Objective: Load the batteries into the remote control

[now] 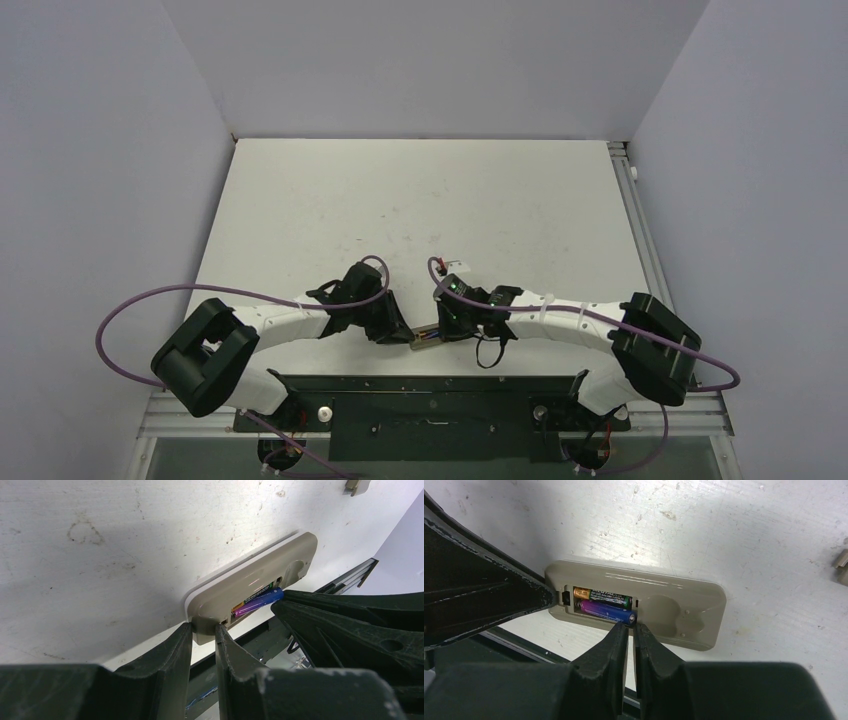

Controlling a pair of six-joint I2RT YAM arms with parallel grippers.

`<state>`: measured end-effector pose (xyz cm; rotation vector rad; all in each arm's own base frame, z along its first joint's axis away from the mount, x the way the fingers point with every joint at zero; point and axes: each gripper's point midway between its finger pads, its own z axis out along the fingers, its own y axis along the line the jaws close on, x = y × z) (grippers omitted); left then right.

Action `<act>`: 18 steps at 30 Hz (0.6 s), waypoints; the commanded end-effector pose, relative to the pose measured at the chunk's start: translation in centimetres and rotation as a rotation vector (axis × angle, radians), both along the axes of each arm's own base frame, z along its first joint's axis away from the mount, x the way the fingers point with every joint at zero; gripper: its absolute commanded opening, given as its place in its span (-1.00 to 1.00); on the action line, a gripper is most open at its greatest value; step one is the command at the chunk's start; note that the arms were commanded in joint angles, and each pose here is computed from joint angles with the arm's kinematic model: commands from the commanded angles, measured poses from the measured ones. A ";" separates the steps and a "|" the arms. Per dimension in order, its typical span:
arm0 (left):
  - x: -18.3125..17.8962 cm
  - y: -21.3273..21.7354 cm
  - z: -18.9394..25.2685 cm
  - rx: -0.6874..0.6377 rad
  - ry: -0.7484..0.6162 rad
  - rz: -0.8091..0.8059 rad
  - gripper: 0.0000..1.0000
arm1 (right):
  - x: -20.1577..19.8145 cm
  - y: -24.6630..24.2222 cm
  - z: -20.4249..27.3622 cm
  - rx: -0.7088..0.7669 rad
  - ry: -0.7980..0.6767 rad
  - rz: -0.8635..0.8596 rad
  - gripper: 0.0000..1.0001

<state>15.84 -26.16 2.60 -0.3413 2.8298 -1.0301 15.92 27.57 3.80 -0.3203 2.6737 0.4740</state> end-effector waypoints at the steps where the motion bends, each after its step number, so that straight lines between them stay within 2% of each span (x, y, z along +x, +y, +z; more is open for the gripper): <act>1: 0.2 -0.6 0.5 -0.023 -0.029 -0.010 -0.62 | 1.3 1.6 2.1 0.049 -0.052 -0.001 -0.74; 8: 0.2 -0.7 0.5 -0.025 -0.029 -0.011 -0.62 | 2.2 1.0 3.1 0.012 -0.099 -0.013 -0.61; 18: 0.1 -0.7 0.5 -0.026 -0.029 -0.013 -0.62 | 2.3 1.0 2.5 -0.004 -0.090 -0.007 -0.60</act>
